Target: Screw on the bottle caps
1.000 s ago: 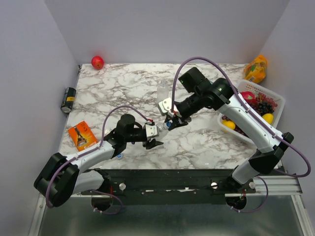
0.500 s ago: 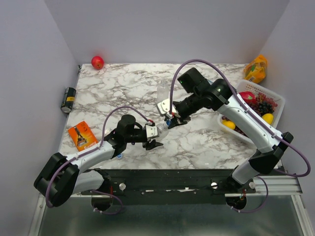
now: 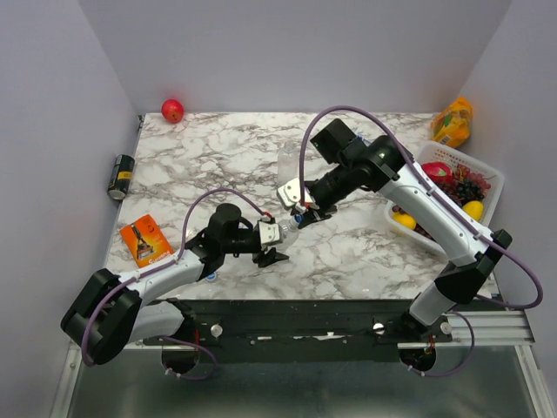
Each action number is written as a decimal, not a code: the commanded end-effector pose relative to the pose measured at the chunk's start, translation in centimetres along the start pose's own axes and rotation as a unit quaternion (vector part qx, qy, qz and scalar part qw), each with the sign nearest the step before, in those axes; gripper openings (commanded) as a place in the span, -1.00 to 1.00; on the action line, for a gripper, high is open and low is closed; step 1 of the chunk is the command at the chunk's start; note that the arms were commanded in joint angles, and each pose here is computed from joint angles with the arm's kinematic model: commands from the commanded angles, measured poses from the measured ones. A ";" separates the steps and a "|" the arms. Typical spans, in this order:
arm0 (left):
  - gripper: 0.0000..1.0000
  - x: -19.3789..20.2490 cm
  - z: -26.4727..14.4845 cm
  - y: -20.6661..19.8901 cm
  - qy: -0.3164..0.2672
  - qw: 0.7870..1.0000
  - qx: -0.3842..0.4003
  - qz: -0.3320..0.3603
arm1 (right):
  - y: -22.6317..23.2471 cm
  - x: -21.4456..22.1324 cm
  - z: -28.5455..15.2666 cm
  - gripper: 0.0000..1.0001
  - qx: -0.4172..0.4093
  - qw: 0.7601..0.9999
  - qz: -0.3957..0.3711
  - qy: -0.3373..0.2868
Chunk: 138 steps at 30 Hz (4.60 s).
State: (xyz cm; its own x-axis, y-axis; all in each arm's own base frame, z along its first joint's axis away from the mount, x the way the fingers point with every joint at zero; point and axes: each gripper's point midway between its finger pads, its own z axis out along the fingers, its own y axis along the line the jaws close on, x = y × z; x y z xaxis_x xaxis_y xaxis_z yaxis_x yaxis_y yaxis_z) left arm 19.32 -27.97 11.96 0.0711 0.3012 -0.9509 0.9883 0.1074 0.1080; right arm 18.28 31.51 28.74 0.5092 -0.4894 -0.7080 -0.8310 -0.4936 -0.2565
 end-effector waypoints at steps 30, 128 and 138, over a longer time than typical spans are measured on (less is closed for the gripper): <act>-1.00 -5.9 -0.5 2.8 -0.111 0.989 -0.085 0.052 | 2.3 2.1 1.9 -0.33 -0.060 0.988 0.131 0.049; -1.00 -4.2 -0.1 2.0 -0.103 0.989 -0.100 -0.044 | -3.4 -2.4 -1.3 0.99 0.116 0.970 0.214 -0.010; -1.00 -4.7 0.2 1.4 -0.107 0.989 -0.078 -0.069 | -2.9 -2.6 -0.5 0.99 0.093 0.979 0.184 -0.002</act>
State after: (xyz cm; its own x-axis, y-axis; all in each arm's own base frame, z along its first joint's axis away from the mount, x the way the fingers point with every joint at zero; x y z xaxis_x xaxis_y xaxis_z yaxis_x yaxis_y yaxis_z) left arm 21.11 -28.58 15.49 -0.0028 0.0916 -0.9958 0.9410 0.3373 0.0284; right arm 20.84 33.77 30.59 0.0877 -0.6376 -0.7654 -0.9961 -0.0666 -0.0586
